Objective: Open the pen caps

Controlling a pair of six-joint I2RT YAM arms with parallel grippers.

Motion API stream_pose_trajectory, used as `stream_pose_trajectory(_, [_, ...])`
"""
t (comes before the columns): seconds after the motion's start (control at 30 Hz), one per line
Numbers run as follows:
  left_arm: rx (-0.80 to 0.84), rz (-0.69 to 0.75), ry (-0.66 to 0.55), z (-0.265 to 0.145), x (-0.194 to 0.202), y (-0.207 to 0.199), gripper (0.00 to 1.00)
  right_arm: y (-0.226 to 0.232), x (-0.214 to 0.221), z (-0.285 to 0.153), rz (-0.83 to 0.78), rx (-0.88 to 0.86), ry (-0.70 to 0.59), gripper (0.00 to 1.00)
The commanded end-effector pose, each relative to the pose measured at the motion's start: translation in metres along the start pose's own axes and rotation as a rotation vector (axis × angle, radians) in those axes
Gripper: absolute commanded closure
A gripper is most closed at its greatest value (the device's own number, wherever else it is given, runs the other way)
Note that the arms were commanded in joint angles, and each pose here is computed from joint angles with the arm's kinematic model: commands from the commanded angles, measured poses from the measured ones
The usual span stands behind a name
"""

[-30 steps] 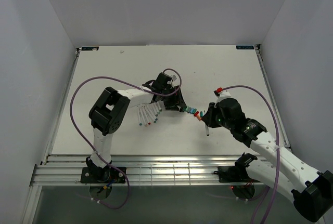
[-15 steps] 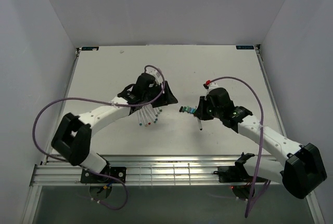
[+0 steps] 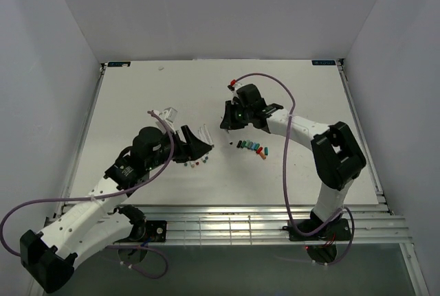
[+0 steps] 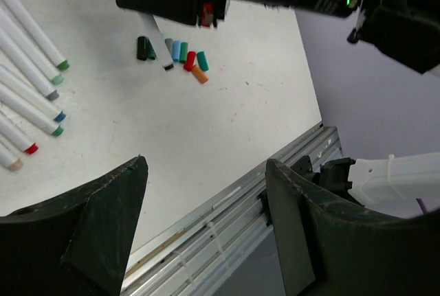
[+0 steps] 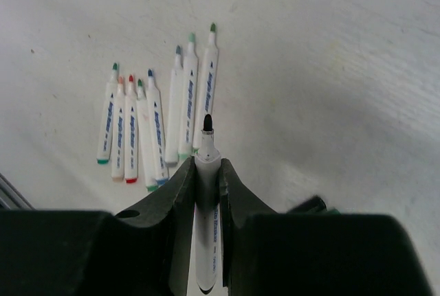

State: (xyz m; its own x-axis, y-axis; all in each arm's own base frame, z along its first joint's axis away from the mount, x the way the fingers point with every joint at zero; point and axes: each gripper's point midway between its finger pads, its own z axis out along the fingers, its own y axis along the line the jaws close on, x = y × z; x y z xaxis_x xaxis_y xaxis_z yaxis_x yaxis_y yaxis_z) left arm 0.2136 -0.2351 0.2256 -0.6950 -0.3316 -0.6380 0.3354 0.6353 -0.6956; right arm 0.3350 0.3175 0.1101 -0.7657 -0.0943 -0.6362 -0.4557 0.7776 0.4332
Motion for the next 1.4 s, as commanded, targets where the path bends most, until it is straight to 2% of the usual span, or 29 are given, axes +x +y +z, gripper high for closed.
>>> stream_pose_trajectory(0.0, [-0.028,-0.025,0.000,-0.015,0.011,0.010,0.20,0.021,-0.021,0.024,-0.053,-0.043,-0.003,0.92])
stream_pose_trajectory(0.23, [0.001,-0.027,-0.004,-0.026,0.014,0.006,0.19,0.015,-0.014,0.069,-0.040,-0.013,0.049,0.87])
stream_pose_trajectory(0.6, [0.013,-0.034,0.002,-0.029,0.018,0.007,0.19,0.013,-0.003,0.103,-0.046,0.004,0.088,0.77])
stream_pose_trajectory(0.9, [0.020,-0.034,-0.002,-0.032,0.018,0.005,0.18,0.008,-0.001,0.112,-0.045,0.044,0.100,0.59])
stream_pose_trajectory(1.1, [0.027,-0.036,-0.001,-0.031,0.018,0.004,0.18,0.008,-0.016,0.087,-0.075,0.084,0.042,0.49])
stream_pose_trajectory(1.3, [0.038,-0.039,0.007,-0.023,0.020,0.004,0.16,0.014,-0.038,0.013,-0.139,0.163,-0.060,0.39])
stream_pose_trajectory(1.37, [0.009,-0.047,0.036,-0.015,0.027,0.013,0.16,-0.001,-0.013,-0.004,-0.127,0.220,0.009,0.37])
